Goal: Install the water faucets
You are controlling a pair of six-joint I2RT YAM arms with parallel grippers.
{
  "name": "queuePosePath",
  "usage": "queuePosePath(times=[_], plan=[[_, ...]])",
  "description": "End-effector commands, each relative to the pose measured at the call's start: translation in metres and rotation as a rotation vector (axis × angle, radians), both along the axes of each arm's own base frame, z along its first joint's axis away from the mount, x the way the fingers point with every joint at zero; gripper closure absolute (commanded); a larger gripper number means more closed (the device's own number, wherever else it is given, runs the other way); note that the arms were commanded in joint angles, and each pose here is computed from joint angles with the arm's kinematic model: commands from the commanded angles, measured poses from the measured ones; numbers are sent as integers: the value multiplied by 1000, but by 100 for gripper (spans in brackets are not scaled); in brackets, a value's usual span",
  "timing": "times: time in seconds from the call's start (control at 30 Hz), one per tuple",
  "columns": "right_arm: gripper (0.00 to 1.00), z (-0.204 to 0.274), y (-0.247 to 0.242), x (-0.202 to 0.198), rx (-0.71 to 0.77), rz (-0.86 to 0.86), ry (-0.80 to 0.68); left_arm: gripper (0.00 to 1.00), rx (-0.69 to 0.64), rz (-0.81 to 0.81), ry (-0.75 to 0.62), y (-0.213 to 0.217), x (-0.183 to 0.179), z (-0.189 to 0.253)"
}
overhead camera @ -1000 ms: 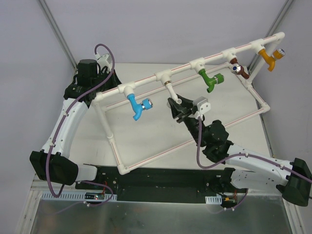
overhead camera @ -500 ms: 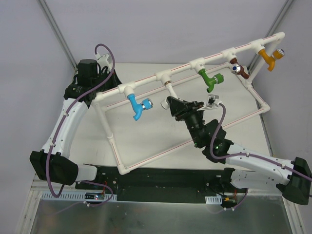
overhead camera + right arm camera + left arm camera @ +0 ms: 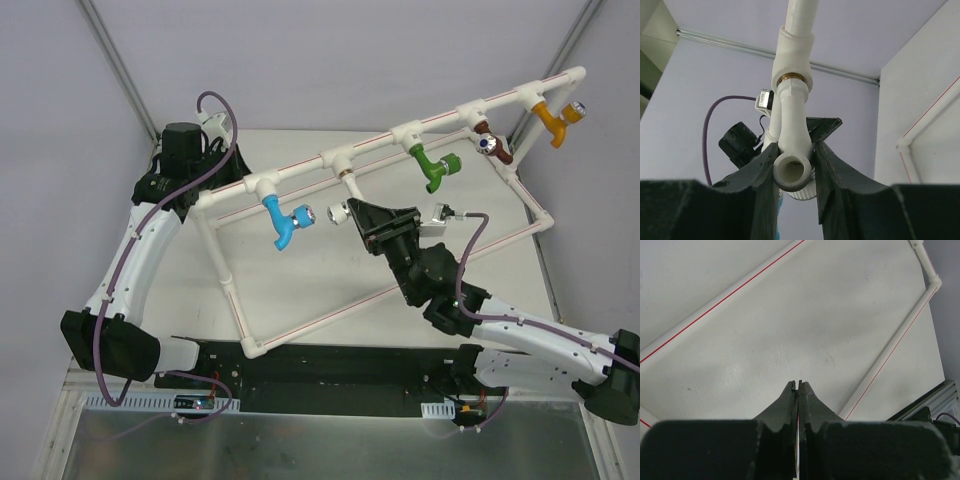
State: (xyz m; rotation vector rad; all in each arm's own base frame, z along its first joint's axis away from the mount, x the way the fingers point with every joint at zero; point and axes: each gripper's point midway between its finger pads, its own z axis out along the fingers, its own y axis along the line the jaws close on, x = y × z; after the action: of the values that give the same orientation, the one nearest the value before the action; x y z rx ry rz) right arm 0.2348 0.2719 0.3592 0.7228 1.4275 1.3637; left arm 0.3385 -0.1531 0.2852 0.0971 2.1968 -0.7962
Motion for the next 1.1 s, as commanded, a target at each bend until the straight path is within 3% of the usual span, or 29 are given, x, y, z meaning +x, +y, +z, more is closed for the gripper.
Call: queuePosePath(times=[0.0, 0.23, 0.57, 0.6, 0.7, 0.77, 0.9, 1.07], plan=[[100, -52, -41, 16, 164, -190, 238, 100, 36, -16, 138, 0, -17, -41], [100, -59, -45, 17, 446, -181, 342, 100, 42, -12, 133, 1, -17, -40], [100, -49, -46, 16, 533, -166, 350, 100, 48, -7, 141, 2, -16, -44], [95, -48, -47, 15, 542, -164, 351, 100, 49, -6, 143, 2, -16, -44], [59, -46, -48, 13, 559, -150, 352, 100, 49, -5, 146, 2, -15, -45], [41, -43, -51, 11, 566, -142, 348, 100, 49, -5, 149, 2, -15, -46], [24, -41, -59, 7, 555, -146, 327, 100, 51, -4, 154, 2, -15, -48], [16, -37, -75, -1, 502, -153, 276, 100, 59, 1, 154, 3, -14, -50]])
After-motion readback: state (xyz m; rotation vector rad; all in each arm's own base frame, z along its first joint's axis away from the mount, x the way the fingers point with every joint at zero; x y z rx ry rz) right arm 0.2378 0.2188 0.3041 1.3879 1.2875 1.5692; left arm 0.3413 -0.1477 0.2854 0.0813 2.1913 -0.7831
